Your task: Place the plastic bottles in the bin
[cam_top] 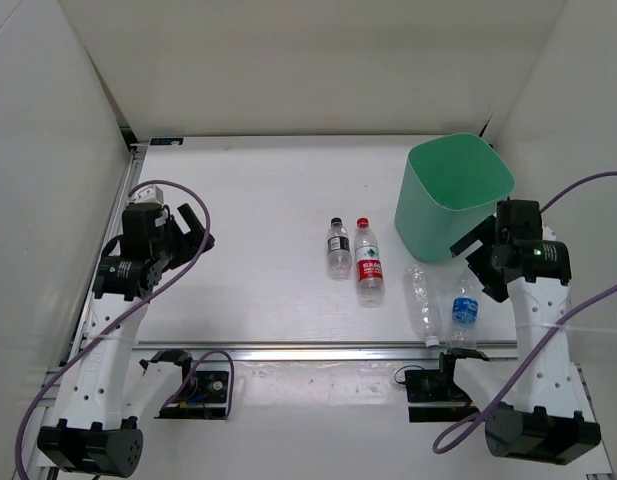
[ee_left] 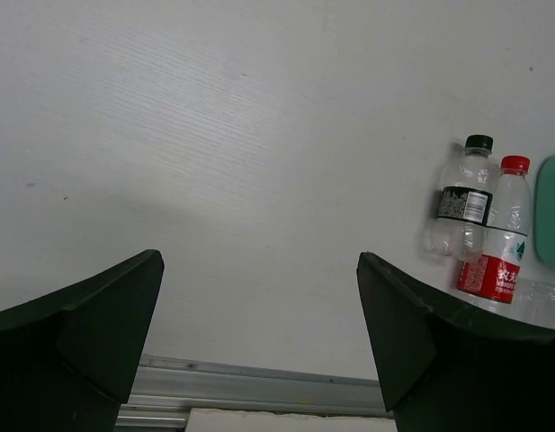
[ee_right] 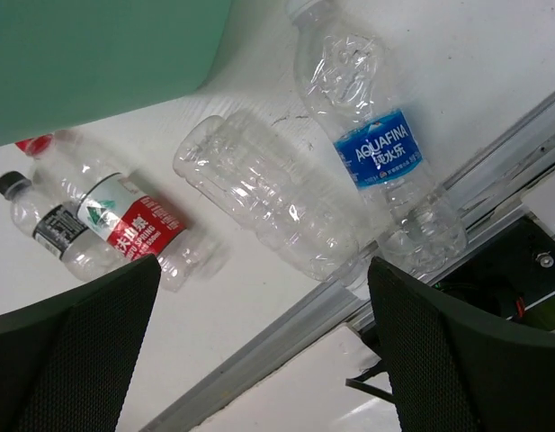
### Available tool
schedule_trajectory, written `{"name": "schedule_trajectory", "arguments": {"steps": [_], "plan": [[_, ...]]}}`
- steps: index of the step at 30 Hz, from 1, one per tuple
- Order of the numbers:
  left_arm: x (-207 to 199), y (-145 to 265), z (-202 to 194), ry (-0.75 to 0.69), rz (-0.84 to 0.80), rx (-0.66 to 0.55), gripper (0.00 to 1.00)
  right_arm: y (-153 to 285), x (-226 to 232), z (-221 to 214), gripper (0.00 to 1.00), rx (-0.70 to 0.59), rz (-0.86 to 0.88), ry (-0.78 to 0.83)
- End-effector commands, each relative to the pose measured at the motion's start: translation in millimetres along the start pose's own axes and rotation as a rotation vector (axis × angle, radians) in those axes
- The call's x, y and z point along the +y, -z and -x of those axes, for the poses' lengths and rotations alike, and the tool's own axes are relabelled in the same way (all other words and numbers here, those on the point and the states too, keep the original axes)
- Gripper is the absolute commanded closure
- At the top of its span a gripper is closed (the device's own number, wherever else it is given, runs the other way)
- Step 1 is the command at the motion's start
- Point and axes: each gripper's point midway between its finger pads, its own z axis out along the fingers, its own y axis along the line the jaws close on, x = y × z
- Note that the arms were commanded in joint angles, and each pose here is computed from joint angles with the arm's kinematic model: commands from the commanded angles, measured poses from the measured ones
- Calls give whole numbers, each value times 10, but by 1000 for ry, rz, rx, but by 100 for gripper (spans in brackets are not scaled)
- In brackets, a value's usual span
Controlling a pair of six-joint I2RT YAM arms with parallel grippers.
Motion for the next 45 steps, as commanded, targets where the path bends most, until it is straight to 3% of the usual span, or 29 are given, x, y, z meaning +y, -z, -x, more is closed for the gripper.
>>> {"name": "schedule_trajectory", "arguments": {"steps": [1,7,13,28,35,39,45], "plan": [[-110,56,78,-12,-49,-43,0,-79,110,18,0,25,33,92],[-125,79,71,-54,-57,-50,0,-379,-143,-245,0,142,-91,118],[-131,107,46,-68,-67,-55,0,-576,-273,-166,0,116,-137,108],[-81,70,-40,-69,-58,-38,0,-1302,-657,-228,0,333,-367,53],[-93,63,-21,-69,-57,-36,0,-1497,-788,-288,29,390,-434,57],[-61,44,-75,-70,-47,-19,0,-1480,-858,-308,56,419,-481,45],[-55,63,-58,-60,-44,-31,0,-1045,-855,-38,68,323,-516,18]]}}
